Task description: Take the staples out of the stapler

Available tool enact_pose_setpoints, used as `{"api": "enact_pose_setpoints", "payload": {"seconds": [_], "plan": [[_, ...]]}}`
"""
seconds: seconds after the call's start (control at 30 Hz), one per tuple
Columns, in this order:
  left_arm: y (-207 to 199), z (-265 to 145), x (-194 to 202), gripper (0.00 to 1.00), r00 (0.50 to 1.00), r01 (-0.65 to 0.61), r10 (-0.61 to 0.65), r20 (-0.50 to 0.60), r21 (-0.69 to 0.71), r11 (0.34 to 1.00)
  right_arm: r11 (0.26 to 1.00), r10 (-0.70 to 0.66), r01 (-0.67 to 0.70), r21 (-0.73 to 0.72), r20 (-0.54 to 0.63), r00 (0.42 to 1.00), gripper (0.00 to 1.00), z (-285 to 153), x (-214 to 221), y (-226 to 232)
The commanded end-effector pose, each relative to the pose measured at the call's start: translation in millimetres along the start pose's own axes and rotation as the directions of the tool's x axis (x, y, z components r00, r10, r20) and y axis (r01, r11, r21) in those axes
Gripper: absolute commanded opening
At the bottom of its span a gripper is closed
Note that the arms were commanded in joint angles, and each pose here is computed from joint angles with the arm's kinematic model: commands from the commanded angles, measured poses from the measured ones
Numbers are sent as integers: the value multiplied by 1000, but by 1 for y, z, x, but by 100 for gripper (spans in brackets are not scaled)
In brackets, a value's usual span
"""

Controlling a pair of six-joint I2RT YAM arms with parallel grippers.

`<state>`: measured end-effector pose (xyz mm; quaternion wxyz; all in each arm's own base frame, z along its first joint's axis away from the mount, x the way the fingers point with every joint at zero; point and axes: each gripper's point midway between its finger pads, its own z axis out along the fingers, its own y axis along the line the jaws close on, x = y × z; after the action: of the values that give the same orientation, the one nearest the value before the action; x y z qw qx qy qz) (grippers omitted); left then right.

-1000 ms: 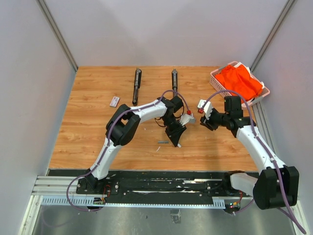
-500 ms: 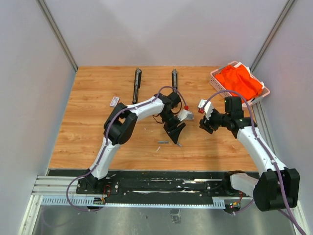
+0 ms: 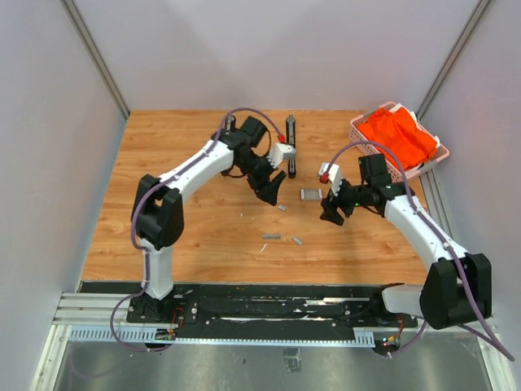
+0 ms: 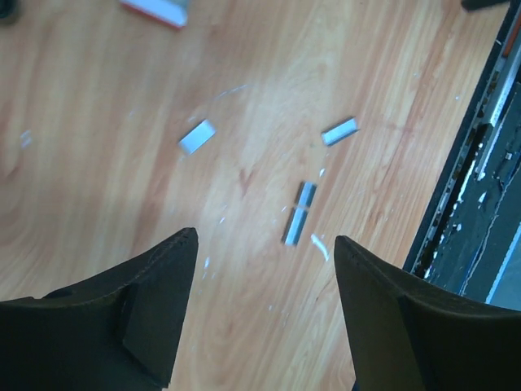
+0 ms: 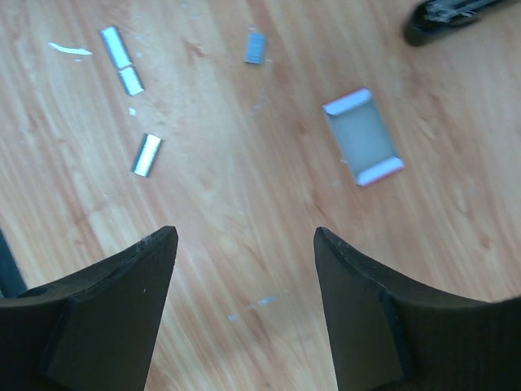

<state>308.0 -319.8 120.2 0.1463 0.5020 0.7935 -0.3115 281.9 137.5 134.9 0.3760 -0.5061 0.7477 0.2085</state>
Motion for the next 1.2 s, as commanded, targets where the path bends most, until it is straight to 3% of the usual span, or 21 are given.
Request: {"api": "enact_pose_setpoints", "payload": {"seconds": [0.0,0.23,0.43,0.6,1.17], "plan": [[24,-48,10,75,998,10,-2,70,-105,994,995,20,-26,-93,-63,998,68,21,0,33],[52,-100,55,81,988,96,-62,142,-244,965,978,97,-134,-158,-220,971,53,58,7,59],[56,-128,90,87,986,115,-58,156,-385,916,958,141,-217,-185,-355,924,47,77,18,73],[51,-140,90,98,976,106,-7,217,-450,886,949,175,-265,-171,-416,893,45,89,20,75],[53,-140,94,98,974,112,-2,225,-478,871,958,133,-239,-159,-491,861,37,107,35,83]]}}
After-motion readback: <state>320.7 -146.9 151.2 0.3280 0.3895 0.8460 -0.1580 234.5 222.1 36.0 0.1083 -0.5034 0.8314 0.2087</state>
